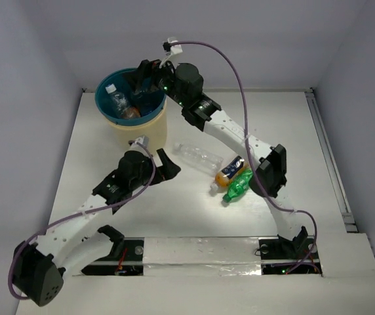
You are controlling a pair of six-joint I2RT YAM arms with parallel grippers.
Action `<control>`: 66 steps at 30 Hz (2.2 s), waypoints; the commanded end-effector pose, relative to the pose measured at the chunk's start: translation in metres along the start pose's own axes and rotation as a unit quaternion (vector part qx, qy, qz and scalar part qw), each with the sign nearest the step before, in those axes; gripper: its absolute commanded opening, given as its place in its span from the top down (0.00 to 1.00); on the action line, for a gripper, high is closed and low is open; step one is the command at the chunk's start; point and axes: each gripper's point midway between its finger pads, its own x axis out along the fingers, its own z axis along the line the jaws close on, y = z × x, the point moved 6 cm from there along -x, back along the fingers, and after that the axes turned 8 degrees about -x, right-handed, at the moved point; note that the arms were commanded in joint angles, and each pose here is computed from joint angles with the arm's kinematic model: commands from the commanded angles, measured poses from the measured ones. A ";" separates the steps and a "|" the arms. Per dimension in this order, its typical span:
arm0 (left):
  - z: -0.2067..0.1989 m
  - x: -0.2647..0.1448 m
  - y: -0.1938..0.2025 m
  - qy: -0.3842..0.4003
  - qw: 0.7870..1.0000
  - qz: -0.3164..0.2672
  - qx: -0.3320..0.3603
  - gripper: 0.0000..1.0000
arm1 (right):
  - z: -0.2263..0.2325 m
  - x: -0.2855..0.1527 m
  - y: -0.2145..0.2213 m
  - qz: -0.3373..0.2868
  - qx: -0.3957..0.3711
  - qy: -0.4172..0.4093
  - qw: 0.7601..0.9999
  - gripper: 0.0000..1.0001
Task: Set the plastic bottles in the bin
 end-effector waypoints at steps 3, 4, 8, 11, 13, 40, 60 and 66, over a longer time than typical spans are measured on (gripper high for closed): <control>-0.042 0.028 -0.013 0.040 0.998 -0.038 -0.018 0.01 | 0.025 -0.064 -0.113 -0.100 -0.059 0.000 0.993 0.00; -0.036 0.040 -0.015 0.016 0.998 -0.048 -0.029 0.01 | 0.014 -0.073 -0.078 -0.059 -0.061 0.012 0.996 0.01; -0.037 0.065 -0.013 -0.003 0.998 -0.053 -0.044 0.01 | 0.005 -0.137 -0.072 -0.039 -0.079 0.039 0.995 0.06; -0.041 0.086 -0.014 -0.021 0.997 -0.055 -0.051 0.01 | 0.000 -0.185 -0.060 0.000 -0.105 0.045 0.993 0.10; -0.042 0.103 -0.014 -0.033 0.997 -0.049 -0.053 0.01 | 0.005 -0.214 -0.069 -0.004 -0.112 0.044 0.993 0.07; -0.027 0.212 -0.021 -0.168 0.982 -0.086 -0.020 0.13 | 0.026 -0.348 0.038 0.119 -0.045 -0.096 0.987 0.06; -0.175 0.087 -0.105 0.074 0.981 -0.181 0.013 0.59 | 0.071 -0.368 0.095 0.181 0.069 -0.145 0.970 0.33; -0.238 -0.004 -0.164 0.129 0.954 -0.266 0.045 0.58 | 0.103 -0.363 0.118 0.213 0.099 -0.166 0.958 0.20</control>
